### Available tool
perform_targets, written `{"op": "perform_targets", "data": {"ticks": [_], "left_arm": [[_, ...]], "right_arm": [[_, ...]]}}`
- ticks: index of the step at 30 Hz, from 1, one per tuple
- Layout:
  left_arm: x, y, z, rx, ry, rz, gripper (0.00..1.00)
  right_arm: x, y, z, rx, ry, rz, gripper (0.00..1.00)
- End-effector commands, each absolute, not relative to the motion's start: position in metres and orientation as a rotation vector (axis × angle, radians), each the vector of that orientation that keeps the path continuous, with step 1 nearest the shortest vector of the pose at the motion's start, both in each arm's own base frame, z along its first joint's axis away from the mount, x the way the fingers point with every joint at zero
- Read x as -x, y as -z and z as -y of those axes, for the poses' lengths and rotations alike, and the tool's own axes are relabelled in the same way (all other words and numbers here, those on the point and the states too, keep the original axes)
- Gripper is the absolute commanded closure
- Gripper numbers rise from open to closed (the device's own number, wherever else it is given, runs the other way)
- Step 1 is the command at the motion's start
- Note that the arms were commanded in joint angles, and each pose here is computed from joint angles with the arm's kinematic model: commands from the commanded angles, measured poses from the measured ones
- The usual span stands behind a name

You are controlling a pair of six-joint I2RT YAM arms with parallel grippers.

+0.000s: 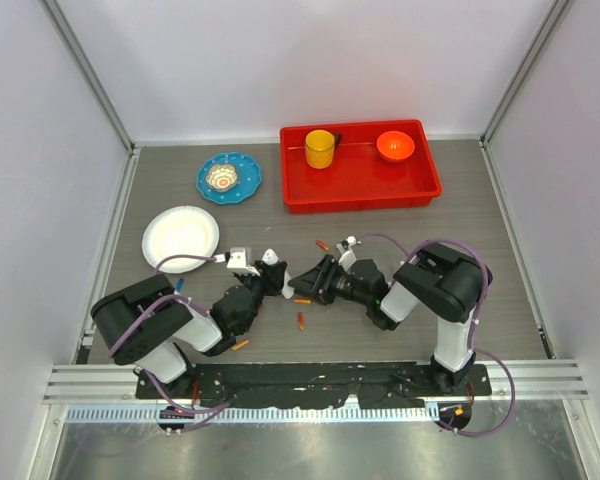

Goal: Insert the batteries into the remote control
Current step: Remove the battery cover from the remote control.

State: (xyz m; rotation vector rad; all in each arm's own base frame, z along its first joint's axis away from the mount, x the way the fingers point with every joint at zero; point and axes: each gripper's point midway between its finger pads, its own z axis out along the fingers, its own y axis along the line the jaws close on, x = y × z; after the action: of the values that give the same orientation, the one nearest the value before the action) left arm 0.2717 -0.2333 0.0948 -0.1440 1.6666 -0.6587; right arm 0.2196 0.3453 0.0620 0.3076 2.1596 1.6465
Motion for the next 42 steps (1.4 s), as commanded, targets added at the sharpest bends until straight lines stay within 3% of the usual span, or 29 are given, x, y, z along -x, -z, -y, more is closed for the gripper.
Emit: {"op": "perform_targets", "data": {"ticks": [1,42], "left_arm": [[-0.2759,-0.1439,0.2365,0.236,0.787,-1.484,1.0],[-0.2758,-0.1408,0.2379,0.225,0.783,-1.493,1.0]], "right_arm": [[-0.225,-0.0781,-0.3544,-0.281,-1.702,-2.086,0.46],[-0.2219,-0.0771,-0.3499,-0.306,-1.709,-2.082,0.4]]}}
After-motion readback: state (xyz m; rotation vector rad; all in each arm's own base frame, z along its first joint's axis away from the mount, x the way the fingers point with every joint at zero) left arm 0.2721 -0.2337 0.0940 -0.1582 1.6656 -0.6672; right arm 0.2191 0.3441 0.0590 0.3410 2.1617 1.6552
